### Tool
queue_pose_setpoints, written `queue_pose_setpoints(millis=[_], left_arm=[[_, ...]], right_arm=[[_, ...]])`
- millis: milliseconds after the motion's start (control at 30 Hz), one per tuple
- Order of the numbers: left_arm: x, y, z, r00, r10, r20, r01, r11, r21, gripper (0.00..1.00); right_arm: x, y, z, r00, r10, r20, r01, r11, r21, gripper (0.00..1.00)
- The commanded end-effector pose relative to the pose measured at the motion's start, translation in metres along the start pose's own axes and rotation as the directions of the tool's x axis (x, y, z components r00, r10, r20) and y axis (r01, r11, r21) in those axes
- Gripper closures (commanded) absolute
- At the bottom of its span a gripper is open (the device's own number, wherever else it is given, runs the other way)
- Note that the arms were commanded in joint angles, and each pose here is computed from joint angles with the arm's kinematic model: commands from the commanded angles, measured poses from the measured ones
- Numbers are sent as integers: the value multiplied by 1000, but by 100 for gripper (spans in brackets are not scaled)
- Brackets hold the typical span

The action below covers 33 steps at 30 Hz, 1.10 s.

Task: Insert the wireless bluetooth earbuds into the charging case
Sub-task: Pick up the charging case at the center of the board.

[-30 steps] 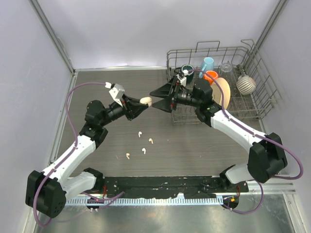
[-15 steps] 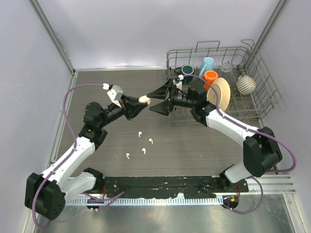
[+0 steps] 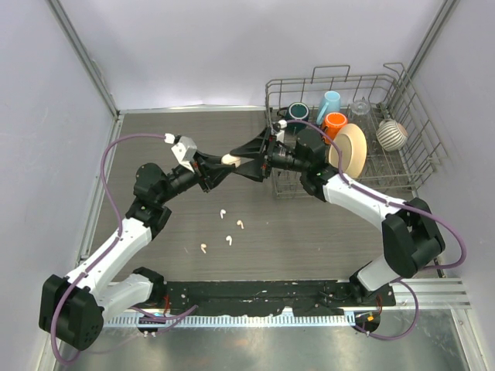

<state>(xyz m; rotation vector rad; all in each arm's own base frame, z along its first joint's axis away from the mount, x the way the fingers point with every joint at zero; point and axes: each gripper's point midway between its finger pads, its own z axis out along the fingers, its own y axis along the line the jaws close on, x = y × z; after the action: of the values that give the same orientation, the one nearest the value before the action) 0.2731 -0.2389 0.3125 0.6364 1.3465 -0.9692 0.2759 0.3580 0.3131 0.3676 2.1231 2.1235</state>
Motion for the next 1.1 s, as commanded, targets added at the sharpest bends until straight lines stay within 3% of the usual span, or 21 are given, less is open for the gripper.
queue_pose_setpoints(millis=[0,100,200,467,500,533,600,633,833,1067], left_arm=[[-16,-6,2,996,65,56,-67,997,28,100],[-15,-7,2,996,67,52,-68,997,33,100],[-13,-7,2,997,67,45,-69,997,32,100],[-9,-4,3,998,63,27,-63,998,22,100],[-8,-3,3,998,58,24,-59,998,21,99],[-8,-4,3,998,58,24,-58,998,23,96],[-9,-4,3,998,59,27,-60,998,25,78],[-9,-4,3,998,58,28,-59,998,27,68],[-13,-7,2,996,65,57,-67,997,35,50],[-18,-7,2,992,65,104,-68,997,31,49]], right_arm=[[8,26,1,999,-33,-37,30,996,-87,34],[9,27,1,999,-28,-45,24,995,-99,36],[9,27,2,998,-30,-51,24,994,-111,44],[14,34,-1,996,-50,-68,40,989,-142,74],[14,33,-1,997,-50,-66,40,989,-142,82],[14,33,-1,996,-54,-66,44,989,-144,86],[14,32,-1,996,-58,-66,48,988,-145,94],[15,31,-1,996,-54,-69,44,989,-143,94],[16,30,0,996,-52,-74,41,989,-144,99],[18,31,0,996,-43,-82,30,987,-159,99]])
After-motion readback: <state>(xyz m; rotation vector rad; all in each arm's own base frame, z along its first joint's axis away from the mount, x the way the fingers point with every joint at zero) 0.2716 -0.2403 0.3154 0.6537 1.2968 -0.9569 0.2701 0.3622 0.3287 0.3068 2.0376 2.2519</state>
